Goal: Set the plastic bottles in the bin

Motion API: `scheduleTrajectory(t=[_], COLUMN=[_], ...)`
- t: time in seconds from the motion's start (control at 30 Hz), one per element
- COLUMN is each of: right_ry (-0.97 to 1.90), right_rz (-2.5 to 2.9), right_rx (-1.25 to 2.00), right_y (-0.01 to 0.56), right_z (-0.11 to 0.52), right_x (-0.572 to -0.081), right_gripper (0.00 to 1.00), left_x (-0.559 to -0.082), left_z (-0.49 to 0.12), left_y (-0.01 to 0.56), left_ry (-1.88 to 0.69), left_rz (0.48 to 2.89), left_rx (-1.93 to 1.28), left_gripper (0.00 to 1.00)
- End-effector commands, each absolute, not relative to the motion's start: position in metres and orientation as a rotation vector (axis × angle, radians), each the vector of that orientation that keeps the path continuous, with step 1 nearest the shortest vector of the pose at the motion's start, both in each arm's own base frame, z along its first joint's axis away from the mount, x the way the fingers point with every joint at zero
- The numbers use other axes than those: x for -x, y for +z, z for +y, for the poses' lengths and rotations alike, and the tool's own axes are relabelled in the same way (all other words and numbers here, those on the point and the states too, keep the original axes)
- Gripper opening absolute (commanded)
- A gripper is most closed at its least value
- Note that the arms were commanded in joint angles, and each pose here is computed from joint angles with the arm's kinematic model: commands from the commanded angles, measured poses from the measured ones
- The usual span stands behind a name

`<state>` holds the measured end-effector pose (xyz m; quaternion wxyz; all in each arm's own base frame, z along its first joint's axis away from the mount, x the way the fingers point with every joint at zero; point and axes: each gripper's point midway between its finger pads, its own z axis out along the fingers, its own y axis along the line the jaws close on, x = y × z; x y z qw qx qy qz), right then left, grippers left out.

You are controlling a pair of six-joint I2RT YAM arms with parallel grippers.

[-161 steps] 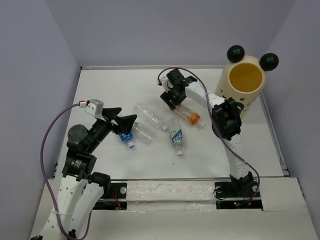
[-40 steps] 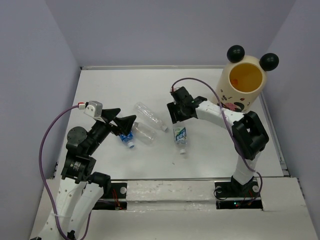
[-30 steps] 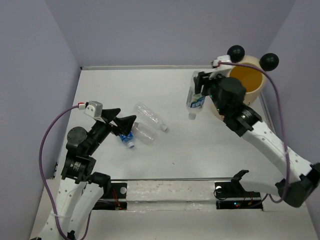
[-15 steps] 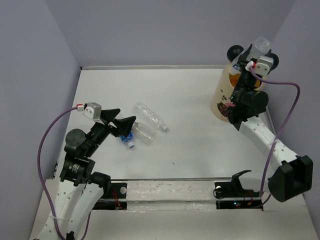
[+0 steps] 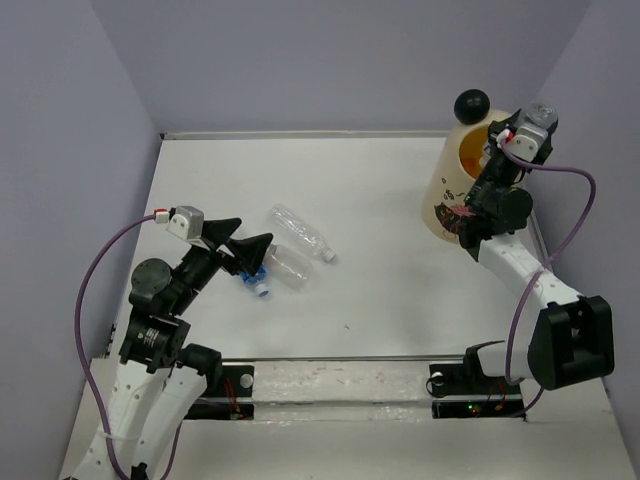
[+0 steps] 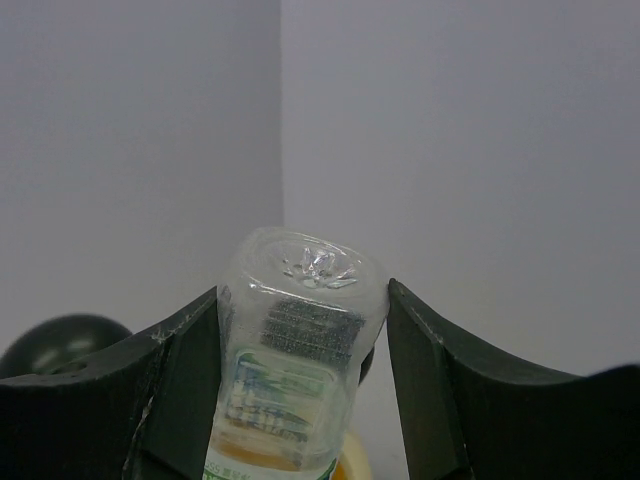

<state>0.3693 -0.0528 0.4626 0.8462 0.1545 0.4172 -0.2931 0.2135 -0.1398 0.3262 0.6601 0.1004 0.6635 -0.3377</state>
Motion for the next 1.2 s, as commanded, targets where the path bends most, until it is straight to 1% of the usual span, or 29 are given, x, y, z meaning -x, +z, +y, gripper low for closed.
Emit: scheduleTrajectory(t=[0.0,0.07,0.13,0.2,0.23,0.27,0.33,0.4,0.43,0.47,0.5,0.53,0.57,0.63,0.7,0.77,0.8,0.83,0.87,0.9,0.97,1.0,1.17], right_ry=[-0.571,-0.520,-0.501,-0.419,-0.334,-0.297,-0.118,-0.024,0.049,0.112,0.173,0.255,0.365,0.471,0.636,0.682,0.705,0.713,0.727,0.726,0.709,0.699,0.661], right_rz=[0.911,0.910,0.963,1.010,1.007,1.042,1.172,1.295,1.367,1.417,1.488,1.569,1.617,1.754,1.819,1.826,1.871,1.886,1.873,1.920,1.945,1.982,2.051], right_rx=[-0.469,-0.497,-0.491,-0.479,-0.496,-0.488,-0.370,-0.254,-0.150,-0.111,-0.004,0.103,0.235,0.416,0.623,0.756,0.849,0.882,0.914,0.977,1.004,1.040,1.071], right_y=[0.440,0.440,0.436,0.439,0.447,0.441,0.437,0.428,0.415,0.405,0.393,0.367,0.351,0.303,0.274,0.261,0.235,0.226,0.230,0.205,0.195,0.174,0.143], right_z=[-0.066,-0.067,-0.065,-0.058,-0.053,-0.048,-0.002,0.042,0.086,0.111,0.142,0.185,0.222,0.273,0.329,0.362,0.385,0.395,0.407,0.421,0.432,0.440,0.454], right_x=[-0.361,-0.355,-0.357,-0.355,-0.355,-0.357,-0.367,-0.371,-0.374,-0.375,-0.374,-0.374,-0.367,-0.357,-0.322,-0.305,-0.290,-0.287,-0.285,-0.277,-0.279,-0.275,-0.275], right_gripper=[0.62,0.78,0.81,0.84,0.85,0.84,0.79,0.79,0.78,0.78,0.78,0.77,0.76,0.75,0.75,0.75,0.75,0.75,0.76,0.77,0.79,0.80,0.82], left_x=[-0.211,-0.213,-0.214,-0.215,-0.216,-0.216,-0.219,-0.224,-0.226,-0.229,-0.235,-0.239,-0.243,-0.248,-0.253,-0.257,-0.258,-0.258,-0.258,-0.258,-0.258,-0.257,-0.257], left_z=[-0.140,-0.140,-0.139,-0.139,-0.139,-0.139,-0.137,-0.132,-0.130,-0.127,-0.120,-0.116,-0.110,-0.100,-0.085,-0.069,-0.058,-0.051,-0.045,-0.035,-0.018,-0.014,-0.003], left_y=[0.349,0.347,0.346,0.345,0.344,0.345,0.343,0.340,0.339,0.339,0.330,0.327,0.325,0.320,0.319,0.318,0.317,0.317,0.316,0.314,0.312,0.312,0.306], left_ry=[-0.763,-0.757,-0.755,-0.753,-0.752,-0.751,-0.740,-0.715,-0.702,-0.686,-0.650,-0.631,-0.600,-0.560,-0.508,-0.454,-0.418,-0.396,-0.375,-0.337,-0.274,-0.269,-0.228], left_rz=[1.444,1.450,1.456,1.460,1.464,1.462,1.470,1.486,1.492,1.496,1.539,1.551,1.560,1.578,1.581,1.579,1.576,1.573,1.569,1.566,1.548,1.541,1.534], left_rx=[-0.245,-0.241,-0.235,-0.232,-0.228,-0.227,-0.214,-0.184,-0.169,-0.150,-0.108,-0.081,-0.040,0.018,0.108,0.195,0.269,0.304,0.335,0.401,0.495,0.526,0.597], left_gripper=[0.99,0.99,0.99,0.99,0.99,0.99,0.99,0.99,0.99,0.99,0.99,0.99,0.99,0.99,0.99,0.99,0.99,0.99,0.99,0.99,0.99,0.99,0.99])
